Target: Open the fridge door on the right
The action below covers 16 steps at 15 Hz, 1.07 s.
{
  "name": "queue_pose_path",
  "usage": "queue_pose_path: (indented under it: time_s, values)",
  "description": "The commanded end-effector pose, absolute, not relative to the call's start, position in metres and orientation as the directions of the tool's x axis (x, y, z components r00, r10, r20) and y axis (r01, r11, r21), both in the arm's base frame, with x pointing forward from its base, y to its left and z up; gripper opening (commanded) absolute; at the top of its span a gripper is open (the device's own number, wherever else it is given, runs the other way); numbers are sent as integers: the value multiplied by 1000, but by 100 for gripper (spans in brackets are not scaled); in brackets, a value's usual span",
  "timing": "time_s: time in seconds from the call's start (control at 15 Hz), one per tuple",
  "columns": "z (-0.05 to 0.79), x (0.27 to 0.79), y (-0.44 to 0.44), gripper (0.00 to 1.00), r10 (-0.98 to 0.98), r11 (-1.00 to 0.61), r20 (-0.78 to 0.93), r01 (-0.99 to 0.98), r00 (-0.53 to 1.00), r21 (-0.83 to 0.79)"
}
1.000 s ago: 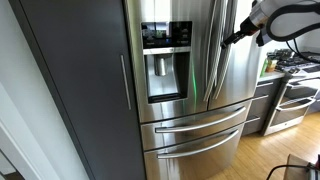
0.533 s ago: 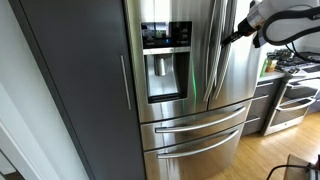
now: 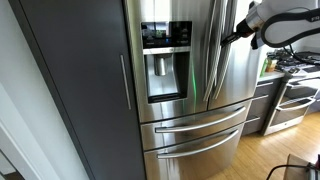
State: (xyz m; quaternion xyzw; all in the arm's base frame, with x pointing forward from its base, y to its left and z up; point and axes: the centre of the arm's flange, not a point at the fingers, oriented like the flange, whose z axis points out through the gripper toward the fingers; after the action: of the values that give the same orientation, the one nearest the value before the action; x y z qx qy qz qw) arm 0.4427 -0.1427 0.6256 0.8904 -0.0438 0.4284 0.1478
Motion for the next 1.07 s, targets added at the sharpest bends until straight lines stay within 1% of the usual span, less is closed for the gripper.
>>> queue_pose_path:
  time_s: [0.0,0.4,0.67,1.0]
  values:
    - [621,442,-143,6,12,-969,762,-179,648,168]
    - [630,405,-153,6,-18,-982,734,-149,679,114]
    - [629,386,-157,6,-35,-961,697,-215,716,173]
    - [630,349,-153,6,-67,-939,671,-275,739,209]
